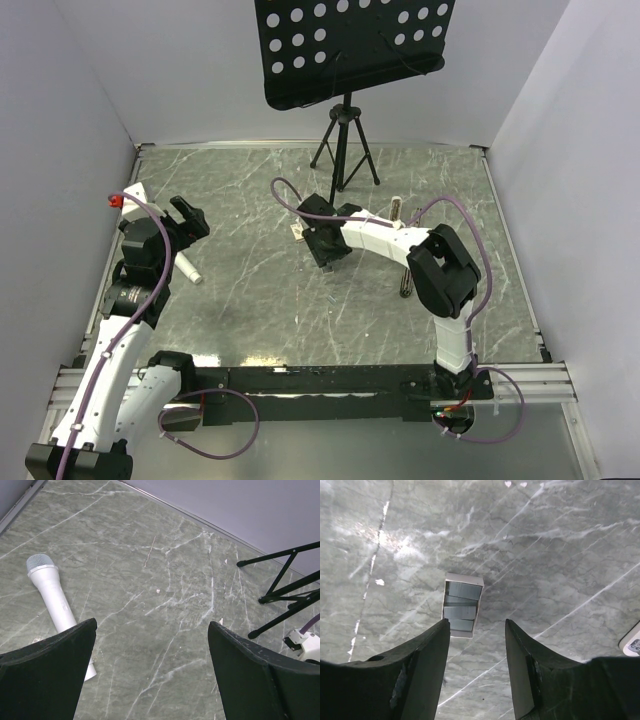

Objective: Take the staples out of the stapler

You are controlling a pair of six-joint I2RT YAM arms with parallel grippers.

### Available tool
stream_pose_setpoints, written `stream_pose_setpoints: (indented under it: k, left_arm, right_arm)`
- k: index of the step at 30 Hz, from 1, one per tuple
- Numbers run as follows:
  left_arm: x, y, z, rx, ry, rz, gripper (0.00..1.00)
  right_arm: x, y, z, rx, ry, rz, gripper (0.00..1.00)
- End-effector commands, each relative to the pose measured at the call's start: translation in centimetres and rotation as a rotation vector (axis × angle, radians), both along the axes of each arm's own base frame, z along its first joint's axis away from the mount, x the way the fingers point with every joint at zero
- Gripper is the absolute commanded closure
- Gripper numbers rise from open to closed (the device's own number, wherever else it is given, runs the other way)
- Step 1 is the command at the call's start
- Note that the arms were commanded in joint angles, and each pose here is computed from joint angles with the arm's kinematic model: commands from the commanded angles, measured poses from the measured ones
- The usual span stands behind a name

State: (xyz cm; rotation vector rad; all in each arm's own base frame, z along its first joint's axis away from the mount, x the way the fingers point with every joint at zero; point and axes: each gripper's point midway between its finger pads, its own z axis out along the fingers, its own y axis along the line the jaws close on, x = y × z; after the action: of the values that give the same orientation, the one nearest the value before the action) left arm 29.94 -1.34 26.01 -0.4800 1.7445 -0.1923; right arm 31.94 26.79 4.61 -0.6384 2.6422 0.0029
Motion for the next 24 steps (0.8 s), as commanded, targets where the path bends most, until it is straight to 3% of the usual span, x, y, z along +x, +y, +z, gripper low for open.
stream_pose_setpoints:
  k: [1, 24]
  left_arm:
    - [0.1, 0.1, 0.8, 0.006, -0.035, 0.008, 0.03]
    - [0.0, 0.2, 1.1, 0.004, -0.043, 0.012, 0.03]
  right_arm:
    - [0.3, -0.4, 1.1, 0.003, -0.032, -0.004, 0.44]
    - [-0.3, -1.1, -0.8, -0.024, 0.008, -0.031, 0.44]
